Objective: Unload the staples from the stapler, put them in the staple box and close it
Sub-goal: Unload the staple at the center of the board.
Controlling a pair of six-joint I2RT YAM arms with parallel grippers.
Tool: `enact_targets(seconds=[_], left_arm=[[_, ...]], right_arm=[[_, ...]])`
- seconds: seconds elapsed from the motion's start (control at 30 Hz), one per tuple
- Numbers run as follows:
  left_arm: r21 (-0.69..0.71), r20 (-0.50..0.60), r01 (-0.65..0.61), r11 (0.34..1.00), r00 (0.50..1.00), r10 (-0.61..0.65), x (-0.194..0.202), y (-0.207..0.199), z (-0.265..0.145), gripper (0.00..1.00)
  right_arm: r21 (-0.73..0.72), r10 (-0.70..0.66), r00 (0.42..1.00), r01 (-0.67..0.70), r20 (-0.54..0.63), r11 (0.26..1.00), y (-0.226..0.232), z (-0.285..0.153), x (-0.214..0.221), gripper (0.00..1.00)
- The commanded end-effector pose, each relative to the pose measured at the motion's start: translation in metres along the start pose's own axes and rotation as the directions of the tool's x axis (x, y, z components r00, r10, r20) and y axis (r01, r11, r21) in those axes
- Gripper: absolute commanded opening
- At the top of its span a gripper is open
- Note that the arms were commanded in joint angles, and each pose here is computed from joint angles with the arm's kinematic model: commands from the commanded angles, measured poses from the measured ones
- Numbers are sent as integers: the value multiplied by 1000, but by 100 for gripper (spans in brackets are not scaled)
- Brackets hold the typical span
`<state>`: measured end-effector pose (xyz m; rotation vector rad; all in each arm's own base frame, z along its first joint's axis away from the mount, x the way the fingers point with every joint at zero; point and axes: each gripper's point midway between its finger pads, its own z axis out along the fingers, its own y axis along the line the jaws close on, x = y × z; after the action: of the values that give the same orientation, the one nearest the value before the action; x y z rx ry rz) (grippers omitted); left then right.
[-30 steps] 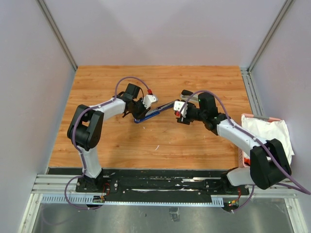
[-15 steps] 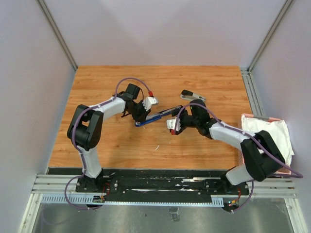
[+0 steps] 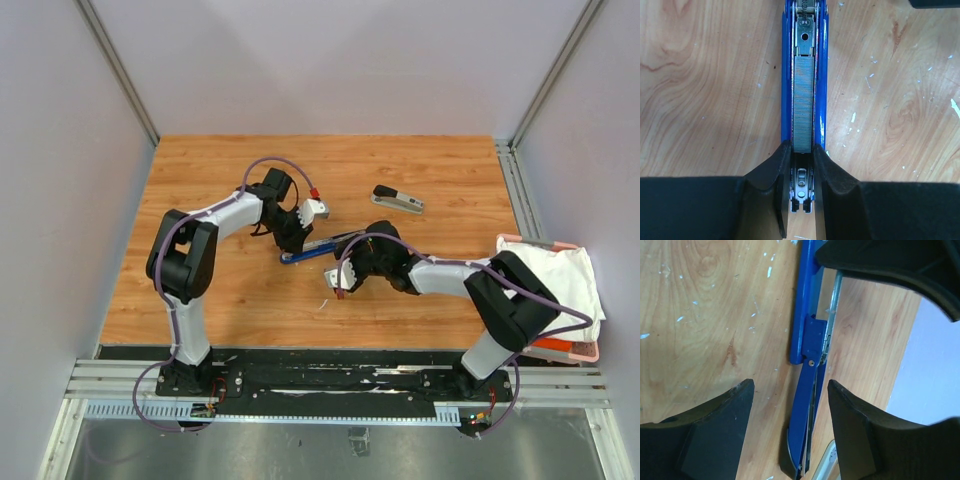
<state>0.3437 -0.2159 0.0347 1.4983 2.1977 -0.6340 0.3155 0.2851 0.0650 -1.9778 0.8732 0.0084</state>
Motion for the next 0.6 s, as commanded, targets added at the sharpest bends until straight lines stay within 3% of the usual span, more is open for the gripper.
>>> enact_targets(seconds=[0.0, 0.2, 0.57], left_arm=[[63, 8, -2, 998, 1000, 2, -4, -11, 0, 0], [105, 8, 11, 994, 1000, -12, -6, -17, -1, 0], [143, 10, 45, 989, 999, -47, -10, -21, 0, 0]], right_arm=[[25, -51, 998, 52, -47, 998, 3, 9, 3, 63], [65, -39, 994, 46, -102, 997, 4, 20, 12, 63], [50, 34, 996, -30, -81, 998, 11, 31, 10, 63]])
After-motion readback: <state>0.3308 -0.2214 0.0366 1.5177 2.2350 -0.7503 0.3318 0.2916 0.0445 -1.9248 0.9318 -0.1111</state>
